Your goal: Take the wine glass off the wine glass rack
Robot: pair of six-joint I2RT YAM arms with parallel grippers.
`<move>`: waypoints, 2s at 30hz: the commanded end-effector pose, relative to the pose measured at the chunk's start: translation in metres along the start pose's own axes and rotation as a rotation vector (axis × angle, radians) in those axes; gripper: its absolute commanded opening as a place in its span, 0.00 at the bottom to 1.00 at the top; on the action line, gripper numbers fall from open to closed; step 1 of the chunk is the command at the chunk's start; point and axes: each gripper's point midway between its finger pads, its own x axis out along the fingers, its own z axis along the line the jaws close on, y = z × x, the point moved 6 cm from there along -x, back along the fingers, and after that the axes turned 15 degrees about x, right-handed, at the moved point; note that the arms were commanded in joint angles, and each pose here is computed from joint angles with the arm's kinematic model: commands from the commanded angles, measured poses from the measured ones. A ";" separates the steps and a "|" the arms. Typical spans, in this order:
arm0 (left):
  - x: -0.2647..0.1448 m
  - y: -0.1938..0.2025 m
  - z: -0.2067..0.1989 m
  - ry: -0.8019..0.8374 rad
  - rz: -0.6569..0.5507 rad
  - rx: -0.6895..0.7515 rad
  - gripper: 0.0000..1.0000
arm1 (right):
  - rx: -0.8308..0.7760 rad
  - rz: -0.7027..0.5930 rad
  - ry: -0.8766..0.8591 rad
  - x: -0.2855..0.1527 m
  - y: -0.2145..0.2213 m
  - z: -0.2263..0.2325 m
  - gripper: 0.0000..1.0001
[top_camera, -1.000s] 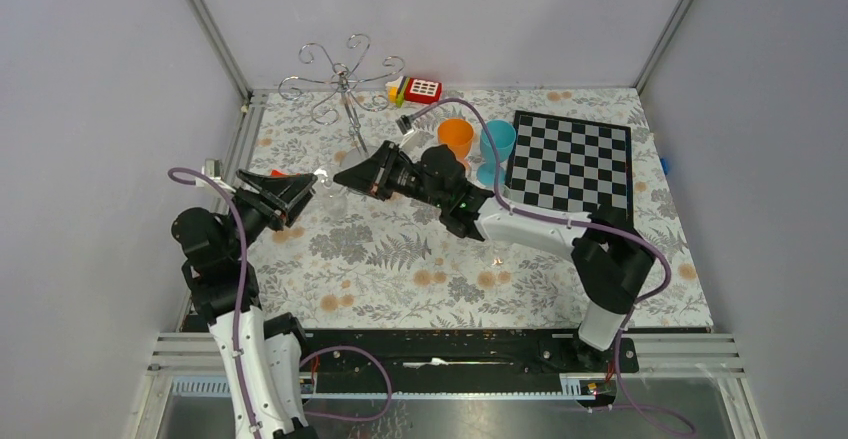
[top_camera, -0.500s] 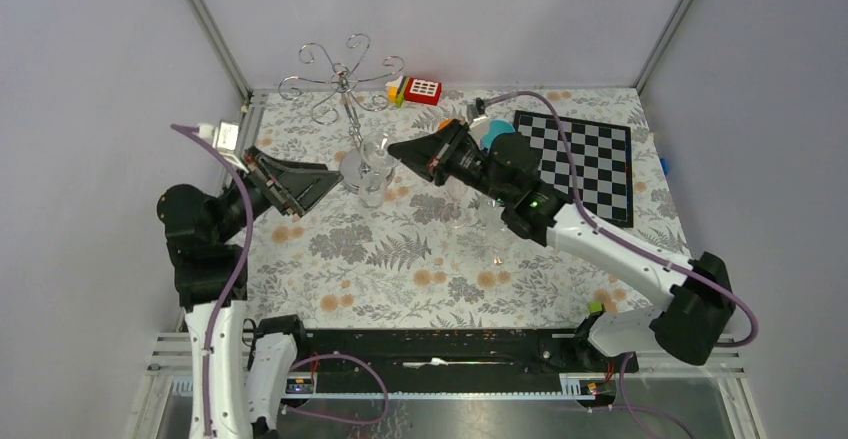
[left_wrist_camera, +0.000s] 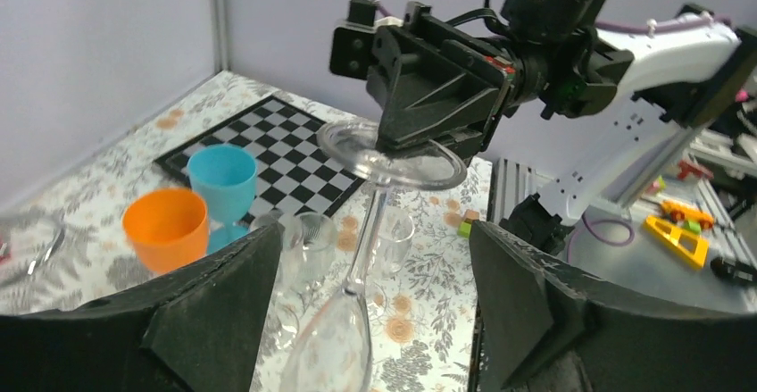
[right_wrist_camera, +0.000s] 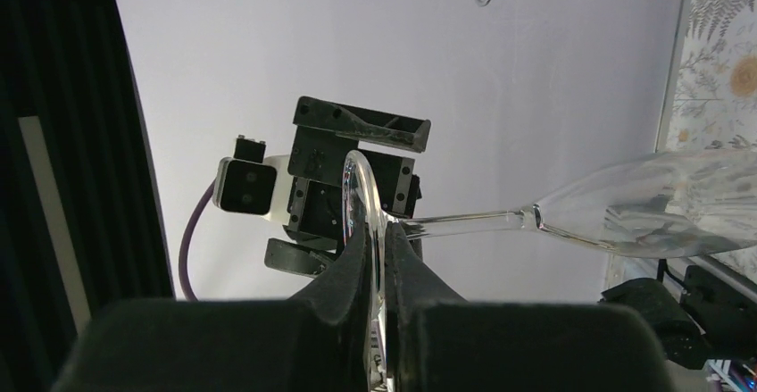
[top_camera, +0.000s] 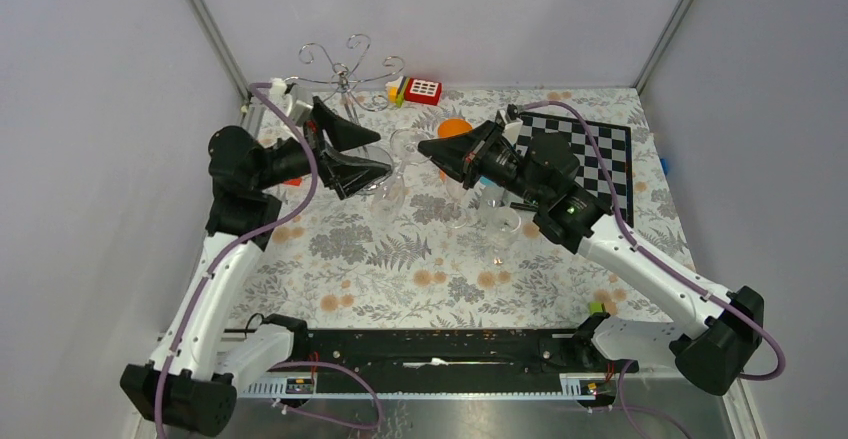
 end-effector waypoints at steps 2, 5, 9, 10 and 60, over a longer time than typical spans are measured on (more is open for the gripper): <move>0.025 -0.028 -0.007 0.202 -0.062 0.264 0.80 | 0.046 0.085 -0.079 -0.016 0.014 0.026 0.00; 0.033 -0.023 -0.001 0.234 -0.035 0.251 0.68 | 0.069 0.116 -0.084 -0.015 0.016 0.026 0.00; 0.040 -0.017 0.005 0.274 -0.001 0.202 0.55 | 0.097 0.157 -0.105 -0.013 0.018 0.028 0.00; 0.041 -0.014 0.006 0.285 0.007 0.187 0.54 | 0.101 0.163 -0.108 -0.013 0.018 0.028 0.00; 0.053 -0.114 0.044 -0.274 -0.602 -0.177 0.00 | -0.387 -0.134 -0.325 -0.082 -0.001 0.028 0.91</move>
